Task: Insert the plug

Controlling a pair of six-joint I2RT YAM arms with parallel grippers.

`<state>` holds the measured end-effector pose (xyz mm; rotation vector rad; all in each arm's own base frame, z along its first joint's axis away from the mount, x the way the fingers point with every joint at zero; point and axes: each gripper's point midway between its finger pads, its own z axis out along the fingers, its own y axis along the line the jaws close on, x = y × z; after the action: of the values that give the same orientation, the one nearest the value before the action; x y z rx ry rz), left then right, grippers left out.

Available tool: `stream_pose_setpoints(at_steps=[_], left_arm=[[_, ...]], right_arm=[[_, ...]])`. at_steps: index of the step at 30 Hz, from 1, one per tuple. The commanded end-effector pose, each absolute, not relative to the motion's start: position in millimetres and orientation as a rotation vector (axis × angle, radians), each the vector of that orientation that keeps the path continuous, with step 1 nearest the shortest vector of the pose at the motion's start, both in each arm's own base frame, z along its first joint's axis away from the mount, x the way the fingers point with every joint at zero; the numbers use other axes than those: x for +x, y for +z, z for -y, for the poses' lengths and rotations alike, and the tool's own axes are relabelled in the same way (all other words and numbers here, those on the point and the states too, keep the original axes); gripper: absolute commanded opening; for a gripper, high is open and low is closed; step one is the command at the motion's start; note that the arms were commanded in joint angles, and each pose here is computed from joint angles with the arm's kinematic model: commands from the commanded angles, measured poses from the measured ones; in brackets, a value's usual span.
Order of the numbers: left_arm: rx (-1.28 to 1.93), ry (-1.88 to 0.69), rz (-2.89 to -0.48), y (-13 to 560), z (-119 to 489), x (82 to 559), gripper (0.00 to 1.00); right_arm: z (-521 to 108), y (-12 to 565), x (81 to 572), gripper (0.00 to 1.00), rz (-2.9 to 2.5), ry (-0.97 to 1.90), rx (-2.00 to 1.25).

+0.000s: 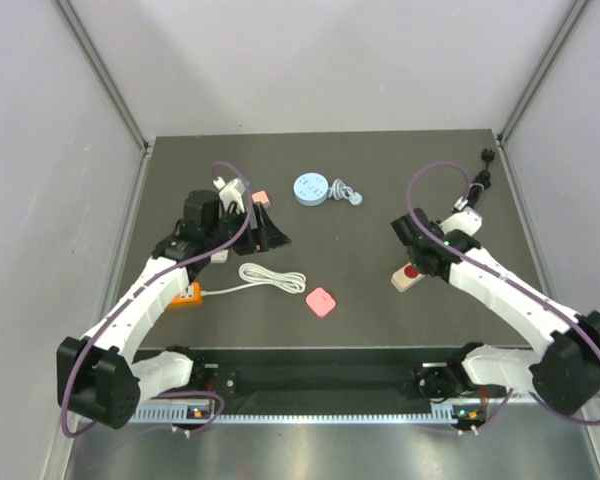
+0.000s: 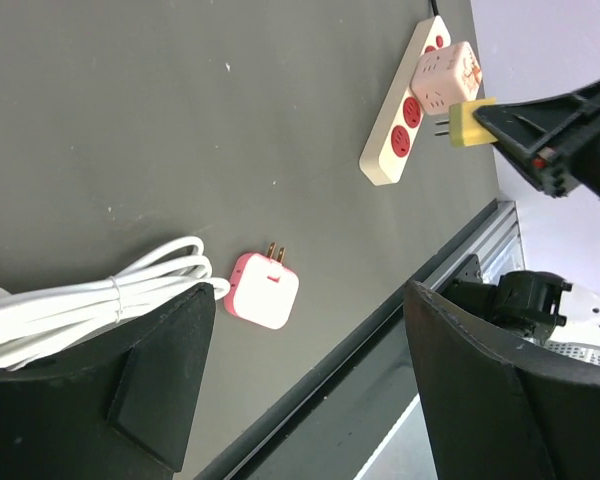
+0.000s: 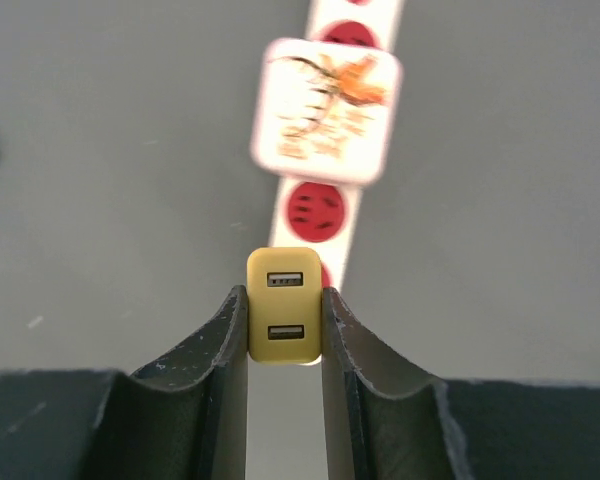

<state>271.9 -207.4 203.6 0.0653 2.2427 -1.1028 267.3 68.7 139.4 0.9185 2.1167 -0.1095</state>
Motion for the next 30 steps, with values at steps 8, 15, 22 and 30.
stream_pose_setpoints(at_steps=[8, 15, 22, 30], left_arm=[[0.092, -1.093, -2.158, 210, 204, 267, 0.80], [0.097, -1.091, -2.185, 196, 203, 261, 0.80], [0.100, -1.095, -2.185, 195, 203, 260, 0.80], [0.104, -1.098, -2.185, 196, 203, 258, 0.80]], right_arm=[[-70, 132, 267, 0.00, -1.991, -0.379, 1.060], [-78, 125, 270, 0.00, -2.019, -0.378, 1.045], [-80, 116, 271, 0.00, -2.048, -0.421, 1.013], [-84, 107, 276, 0.00, -2.062, -0.432, 0.983]])
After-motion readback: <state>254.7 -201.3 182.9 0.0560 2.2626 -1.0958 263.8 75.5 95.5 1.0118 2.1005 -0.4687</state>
